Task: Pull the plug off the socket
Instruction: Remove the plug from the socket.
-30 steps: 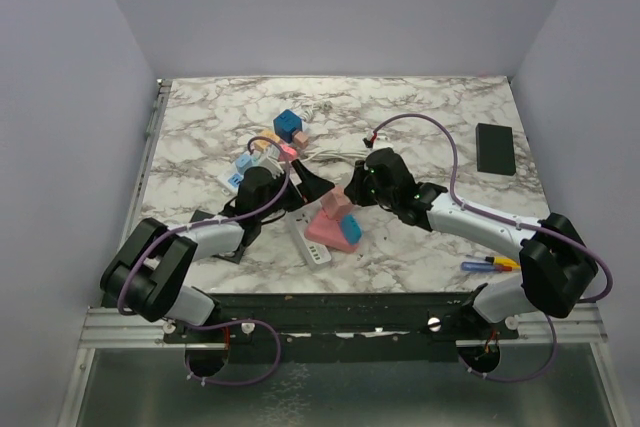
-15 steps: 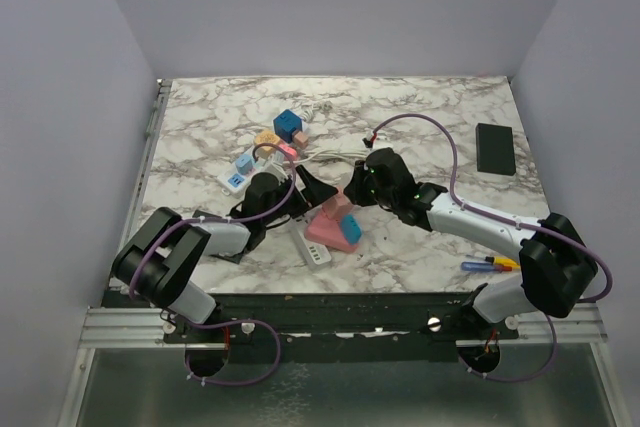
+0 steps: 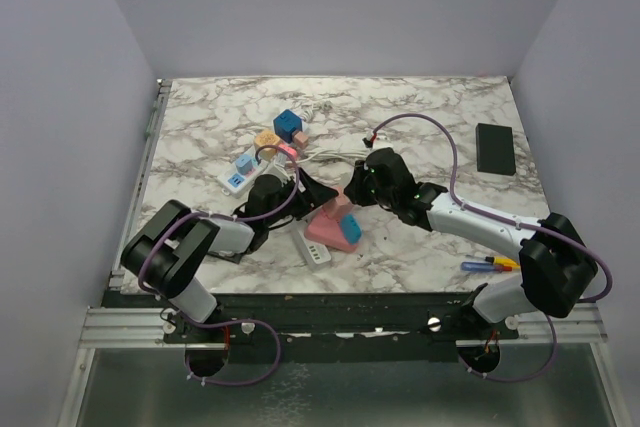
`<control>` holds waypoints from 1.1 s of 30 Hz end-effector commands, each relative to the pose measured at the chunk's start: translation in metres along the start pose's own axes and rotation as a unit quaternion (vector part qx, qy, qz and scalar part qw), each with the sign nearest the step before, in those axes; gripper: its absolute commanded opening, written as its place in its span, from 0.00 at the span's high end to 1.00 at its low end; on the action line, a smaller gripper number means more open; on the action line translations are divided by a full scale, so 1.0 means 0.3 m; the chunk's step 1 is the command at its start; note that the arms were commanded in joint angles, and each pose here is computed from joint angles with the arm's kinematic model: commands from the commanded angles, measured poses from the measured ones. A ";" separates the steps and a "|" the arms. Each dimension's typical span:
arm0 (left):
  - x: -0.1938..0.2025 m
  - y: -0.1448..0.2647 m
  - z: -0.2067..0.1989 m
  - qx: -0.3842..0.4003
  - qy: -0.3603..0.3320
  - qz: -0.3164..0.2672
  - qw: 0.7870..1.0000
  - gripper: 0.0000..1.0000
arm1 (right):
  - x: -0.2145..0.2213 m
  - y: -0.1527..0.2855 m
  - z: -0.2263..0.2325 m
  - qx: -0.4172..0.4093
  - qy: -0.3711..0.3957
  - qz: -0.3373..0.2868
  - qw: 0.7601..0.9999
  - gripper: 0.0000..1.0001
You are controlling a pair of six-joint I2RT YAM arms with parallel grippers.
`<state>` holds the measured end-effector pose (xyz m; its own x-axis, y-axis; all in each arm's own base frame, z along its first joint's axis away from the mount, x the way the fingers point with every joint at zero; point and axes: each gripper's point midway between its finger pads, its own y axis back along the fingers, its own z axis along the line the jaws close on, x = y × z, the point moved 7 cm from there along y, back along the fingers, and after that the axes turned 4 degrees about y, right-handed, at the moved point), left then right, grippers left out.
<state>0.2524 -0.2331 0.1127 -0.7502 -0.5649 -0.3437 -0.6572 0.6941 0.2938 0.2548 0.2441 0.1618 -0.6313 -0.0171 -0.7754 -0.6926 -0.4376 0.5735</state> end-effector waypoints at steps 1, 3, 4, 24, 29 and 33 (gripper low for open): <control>0.008 -0.012 0.013 -0.002 0.007 -0.007 1.000 0.33 | -0.010 -0.009 -0.010 0.011 -0.007 -0.011 1.000 1.00; 0.009 -0.011 0.017 -0.004 0.009 -0.007 1.000 0.36 | -0.010 -0.006 -0.012 0.012 -0.008 -0.012 1.000 1.00; 0.012 -0.011 0.021 -0.005 0.011 -0.006 1.000 0.37 | -0.010 -0.005 -0.012 0.013 -0.009 -0.013 1.000 1.00; 0.032 -0.008 0.078 -0.029 -0.020 0.000 0.999 0.78 | 0.018 -0.021 -0.060 0.074 -0.016 -0.007 0.997 1.00; 0.047 -0.011 0.106 -0.038 -0.033 0.012 0.999 0.83 | 0.020 -0.024 -0.056 0.037 -0.023 0.002 0.999 1.00; 0.047 -0.009 0.114 -0.044 -0.042 0.013 0.998 0.84 | 0.022 -0.035 -0.078 0.013 -0.041 0.019 0.999 1.00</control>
<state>0.2569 -0.2352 0.1084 -0.7308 -0.5780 -0.3632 -0.6749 0.6917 0.2572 0.2595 0.2394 0.1599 -0.6473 0.0311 -0.7616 -0.6977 -0.4266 0.5755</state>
